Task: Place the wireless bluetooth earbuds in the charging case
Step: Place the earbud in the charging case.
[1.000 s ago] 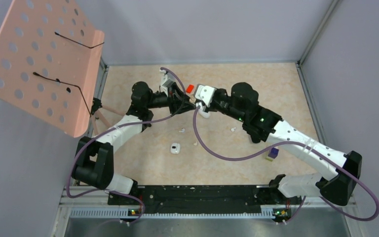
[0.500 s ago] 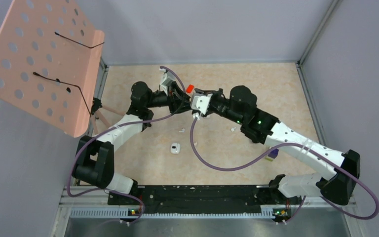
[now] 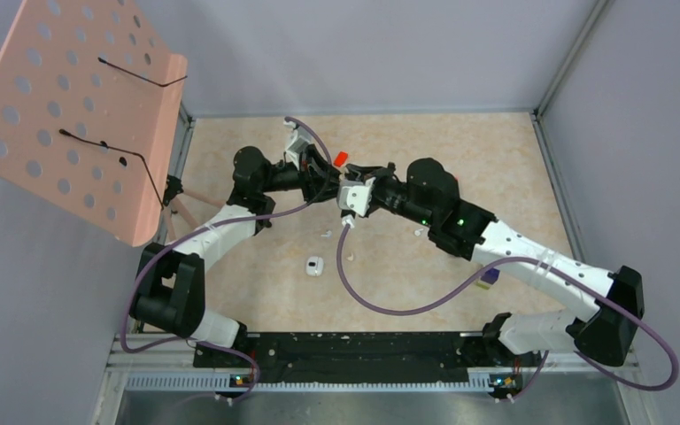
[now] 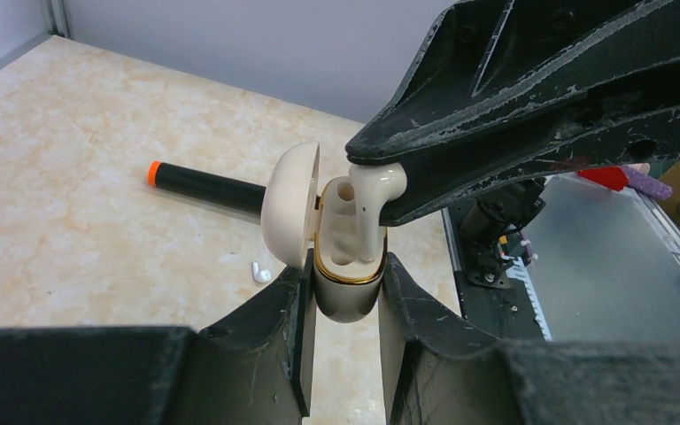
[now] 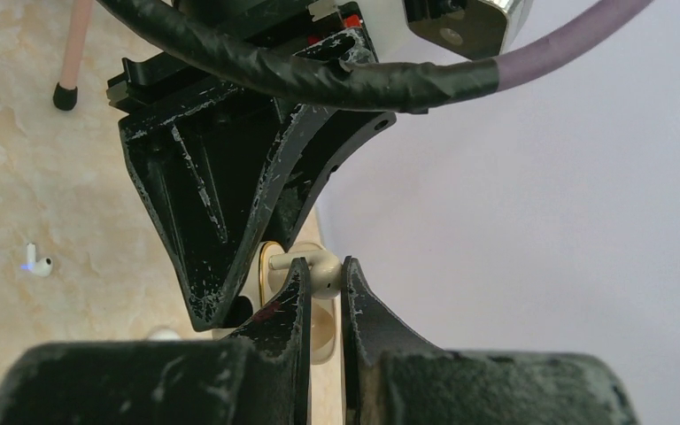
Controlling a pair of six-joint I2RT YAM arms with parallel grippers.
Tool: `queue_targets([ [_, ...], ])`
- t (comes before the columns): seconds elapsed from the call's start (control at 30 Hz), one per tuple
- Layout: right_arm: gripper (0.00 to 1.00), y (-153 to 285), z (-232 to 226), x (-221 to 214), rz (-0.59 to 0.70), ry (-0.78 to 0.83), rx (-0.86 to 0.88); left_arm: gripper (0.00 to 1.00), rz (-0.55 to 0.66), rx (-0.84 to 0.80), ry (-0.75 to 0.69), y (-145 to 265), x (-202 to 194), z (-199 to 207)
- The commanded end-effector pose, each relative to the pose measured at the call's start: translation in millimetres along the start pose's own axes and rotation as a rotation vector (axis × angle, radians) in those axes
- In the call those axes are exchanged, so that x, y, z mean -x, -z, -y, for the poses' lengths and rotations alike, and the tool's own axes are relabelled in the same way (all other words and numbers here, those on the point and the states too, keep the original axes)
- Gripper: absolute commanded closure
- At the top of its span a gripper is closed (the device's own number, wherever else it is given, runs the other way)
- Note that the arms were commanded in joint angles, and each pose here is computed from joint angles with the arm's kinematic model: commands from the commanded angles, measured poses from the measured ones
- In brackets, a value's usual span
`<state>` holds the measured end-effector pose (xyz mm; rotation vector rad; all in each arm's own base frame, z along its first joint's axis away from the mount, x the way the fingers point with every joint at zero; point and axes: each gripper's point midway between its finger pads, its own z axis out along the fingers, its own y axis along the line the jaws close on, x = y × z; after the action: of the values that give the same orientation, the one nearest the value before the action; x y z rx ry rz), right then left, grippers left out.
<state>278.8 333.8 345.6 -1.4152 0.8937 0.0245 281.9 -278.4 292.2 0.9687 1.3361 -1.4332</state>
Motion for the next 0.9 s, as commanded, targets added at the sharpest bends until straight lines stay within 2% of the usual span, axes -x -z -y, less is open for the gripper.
queue_targets([
  [0.0, 1.00, -7.6, 2.0, 11.2, 0.038, 0.032, -0.013, 1.00, 0.028, -0.025, -0.091, -1.1, 21.3, 4.5],
  [0.87, 1.00, -8.4, -8.5, -0.3, -0.006, 0.071, 0.009, 1.00, 0.044, 0.001, -0.077, 1.4, 21.4, -1.0],
])
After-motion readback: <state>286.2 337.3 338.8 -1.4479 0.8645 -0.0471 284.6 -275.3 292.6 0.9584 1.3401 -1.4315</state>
